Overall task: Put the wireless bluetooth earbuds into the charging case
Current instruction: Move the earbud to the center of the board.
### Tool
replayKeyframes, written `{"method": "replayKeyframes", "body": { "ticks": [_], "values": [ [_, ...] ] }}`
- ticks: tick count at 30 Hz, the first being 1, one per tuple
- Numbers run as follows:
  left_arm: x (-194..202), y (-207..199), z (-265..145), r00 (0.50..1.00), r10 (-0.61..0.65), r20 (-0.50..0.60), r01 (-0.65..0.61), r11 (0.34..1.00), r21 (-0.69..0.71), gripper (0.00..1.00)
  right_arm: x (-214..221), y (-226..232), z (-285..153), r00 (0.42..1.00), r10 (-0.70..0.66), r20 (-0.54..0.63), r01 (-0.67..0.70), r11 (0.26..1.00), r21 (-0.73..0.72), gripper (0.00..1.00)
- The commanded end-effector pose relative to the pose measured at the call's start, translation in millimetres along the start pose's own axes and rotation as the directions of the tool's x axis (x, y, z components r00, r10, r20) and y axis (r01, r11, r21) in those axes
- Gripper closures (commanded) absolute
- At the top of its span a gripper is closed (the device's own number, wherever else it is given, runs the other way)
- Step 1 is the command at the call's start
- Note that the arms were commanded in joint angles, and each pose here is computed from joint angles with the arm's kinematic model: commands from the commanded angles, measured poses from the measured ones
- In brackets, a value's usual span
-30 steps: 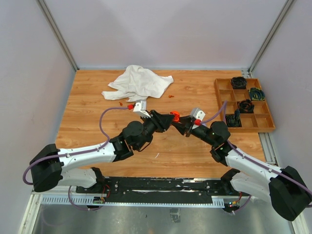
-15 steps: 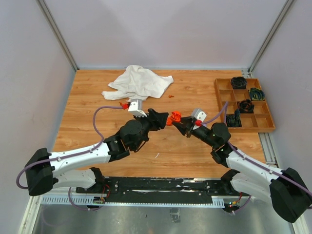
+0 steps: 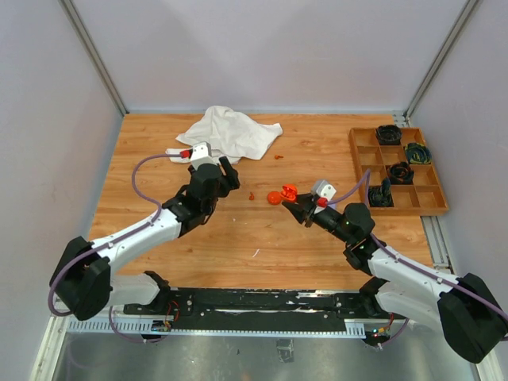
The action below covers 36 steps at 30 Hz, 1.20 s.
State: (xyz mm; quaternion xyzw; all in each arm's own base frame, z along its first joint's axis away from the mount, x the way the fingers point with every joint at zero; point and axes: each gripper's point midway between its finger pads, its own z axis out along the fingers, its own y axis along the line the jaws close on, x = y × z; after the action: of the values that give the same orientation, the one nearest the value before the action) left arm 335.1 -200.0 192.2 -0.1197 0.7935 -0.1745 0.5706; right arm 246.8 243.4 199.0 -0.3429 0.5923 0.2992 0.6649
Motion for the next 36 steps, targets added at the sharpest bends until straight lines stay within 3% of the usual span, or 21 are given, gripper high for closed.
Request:
{"method": "replayKeyframes", "body": {
  "ticks": [1, 6, 15, 25, 36],
  "values": [
    [-8.9, 43.5, 27.1, 0.998, 0.059, -0.037, -0.063, 0.989, -0.131, 0.3, -1.7, 0.2, -1.6, 1.0, -0.014, 0.02, 0.014, 1.0, 0.014, 0.94],
    [-7.1, 96.8, 58.4, 0.994, 0.065, -0.085, -0.085, 0.961, -0.263, 0.3, 0.8, 0.5, -0.7, 1.0, -0.008, 0.018, 0.008, 1.0, 0.013, 0.94],
    [-1.1, 157.5, 105.4, 0.99, 0.033, -0.135, -0.087, 0.906, -0.414, 0.35, 6.8, 0.3, 1.4, 1.0, -0.003, 0.007, 0.003, 1.0, 0.013, 0.94],
    [15.6, 185.3, 149.2, 0.977, 0.019, -0.215, -0.114, 0.89, -0.44, 0.44, 13.7, -1.2, 2.5, 1.0, 0.0, -0.012, 0.001, 1.0, 0.02, 0.94],
    [30.6, 202.4, 156.7, 0.959, 0.01, -0.282, -0.147, 0.871, -0.468, 0.56, 19.3, -2.0, 4.5, 1.0, 0.003, -0.029, -0.003, 1.0, 0.022, 0.94]
  ]
}}
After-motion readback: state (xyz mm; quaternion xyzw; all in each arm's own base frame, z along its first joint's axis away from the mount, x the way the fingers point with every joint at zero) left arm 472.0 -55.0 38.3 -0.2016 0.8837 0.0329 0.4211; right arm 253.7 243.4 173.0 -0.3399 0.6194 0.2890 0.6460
